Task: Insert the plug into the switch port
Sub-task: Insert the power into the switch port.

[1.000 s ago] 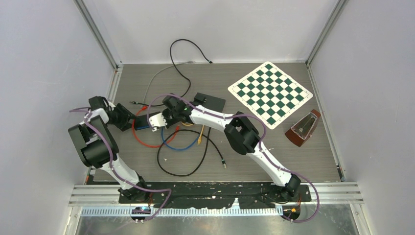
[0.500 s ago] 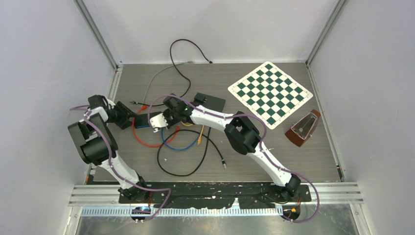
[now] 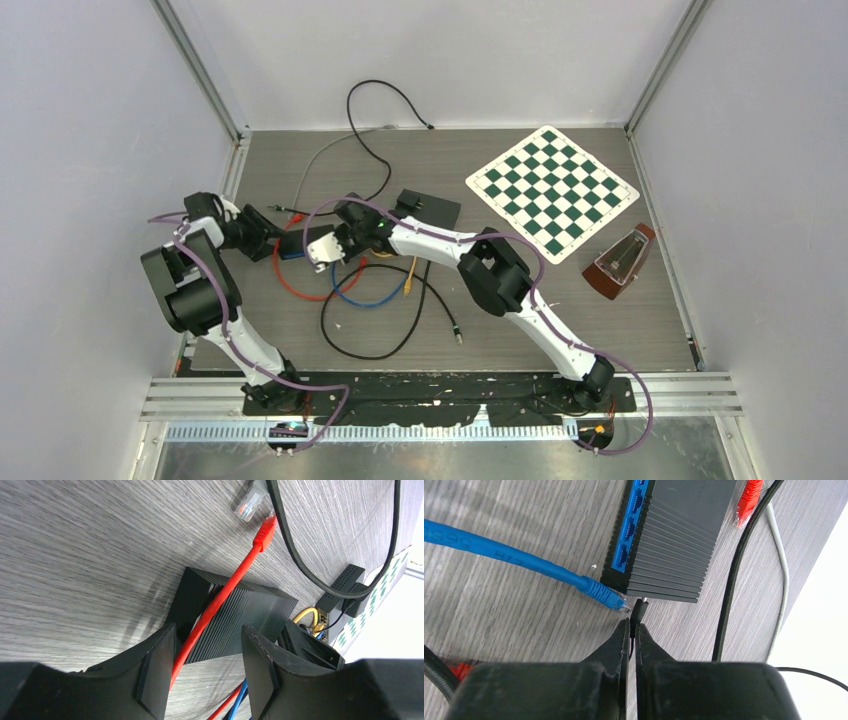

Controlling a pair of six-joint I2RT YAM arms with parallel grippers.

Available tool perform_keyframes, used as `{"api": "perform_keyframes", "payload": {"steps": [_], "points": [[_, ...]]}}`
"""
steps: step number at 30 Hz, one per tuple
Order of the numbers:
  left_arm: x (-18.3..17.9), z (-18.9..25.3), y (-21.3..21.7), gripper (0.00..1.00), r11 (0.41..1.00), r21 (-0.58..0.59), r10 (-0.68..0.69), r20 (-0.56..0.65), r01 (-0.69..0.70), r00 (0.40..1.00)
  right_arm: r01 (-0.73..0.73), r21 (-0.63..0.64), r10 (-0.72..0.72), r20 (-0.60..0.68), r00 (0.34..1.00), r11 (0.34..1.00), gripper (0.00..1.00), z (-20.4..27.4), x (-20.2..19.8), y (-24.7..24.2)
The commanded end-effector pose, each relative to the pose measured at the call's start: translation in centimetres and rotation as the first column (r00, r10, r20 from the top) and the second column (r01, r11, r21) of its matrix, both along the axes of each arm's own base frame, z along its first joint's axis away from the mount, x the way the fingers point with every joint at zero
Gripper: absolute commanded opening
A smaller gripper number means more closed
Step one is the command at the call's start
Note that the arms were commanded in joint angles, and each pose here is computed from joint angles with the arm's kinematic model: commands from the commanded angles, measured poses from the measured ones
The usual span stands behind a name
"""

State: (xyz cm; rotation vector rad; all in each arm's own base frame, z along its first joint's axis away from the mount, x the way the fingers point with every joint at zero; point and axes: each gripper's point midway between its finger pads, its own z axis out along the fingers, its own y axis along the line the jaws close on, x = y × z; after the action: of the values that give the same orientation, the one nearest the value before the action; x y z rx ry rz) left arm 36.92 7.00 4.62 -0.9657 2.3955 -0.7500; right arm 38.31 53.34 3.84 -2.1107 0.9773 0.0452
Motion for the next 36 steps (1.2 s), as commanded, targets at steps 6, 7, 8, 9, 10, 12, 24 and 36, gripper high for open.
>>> {"api": "perform_keyframes", "payload": {"steps": [6,7,8,9,10,12,24,36], "points": [[2.2,1.8,-1.9,0.52,0.990,-0.079,-0.107,0.083,0.113,0.991,-0.037,0.122,0.029,0.063,0.998,0.992,0.05,4.0,0.5,1.1],[2.3,1.8,-2.0,0.52,0.988,-0.086,-0.118,0.083,0.125,0.990,-0.031,0.136,0.022,0.066,0.998,0.990,0.05,4.2,0.7,1.1],[2.4,1.9,-2.0,0.52,0.987,-0.084,-0.128,0.085,0.135,0.988,-0.027,0.147,0.017,0.068,0.998,0.989,0.05,4.6,0.9,1.1],[2.4,1.8,-2.1,0.51,0.986,-0.081,-0.137,0.081,0.144,0.987,-0.024,0.158,0.013,0.070,0.997,0.987,0.05,4.9,1.0,1.1],[2.5,1.9,-2.1,0.51,0.986,-0.067,-0.147,0.079,0.152,0.986,-0.024,0.167,0.012,0.075,0.997,0.986,0.05,5.2,1.1,1.2],[2.4,2.0,-2.4,0.50,0.984,-0.037,-0.174,0.068,0.176,0.982,-0.020,0.187,0.006,0.077,0.997,0.982,0.05,6.0,1.2,1.3],[2.0,1.8,-4.9,0.48,0.966,-0.035,-0.255,0.048,0.257,0.966,-0.034,0.266,0.015,0.073,0.997,0.963,0.05,7.7,0.8,2.5],[2.4,2.2,-6.4,0.47,0.937,-0.055,-0.341,0.066,0.345,0.938,-0.128,0.340,0.103,0.090,0.991,0.932,0.05,9.1,-0.9,4.5]]}}
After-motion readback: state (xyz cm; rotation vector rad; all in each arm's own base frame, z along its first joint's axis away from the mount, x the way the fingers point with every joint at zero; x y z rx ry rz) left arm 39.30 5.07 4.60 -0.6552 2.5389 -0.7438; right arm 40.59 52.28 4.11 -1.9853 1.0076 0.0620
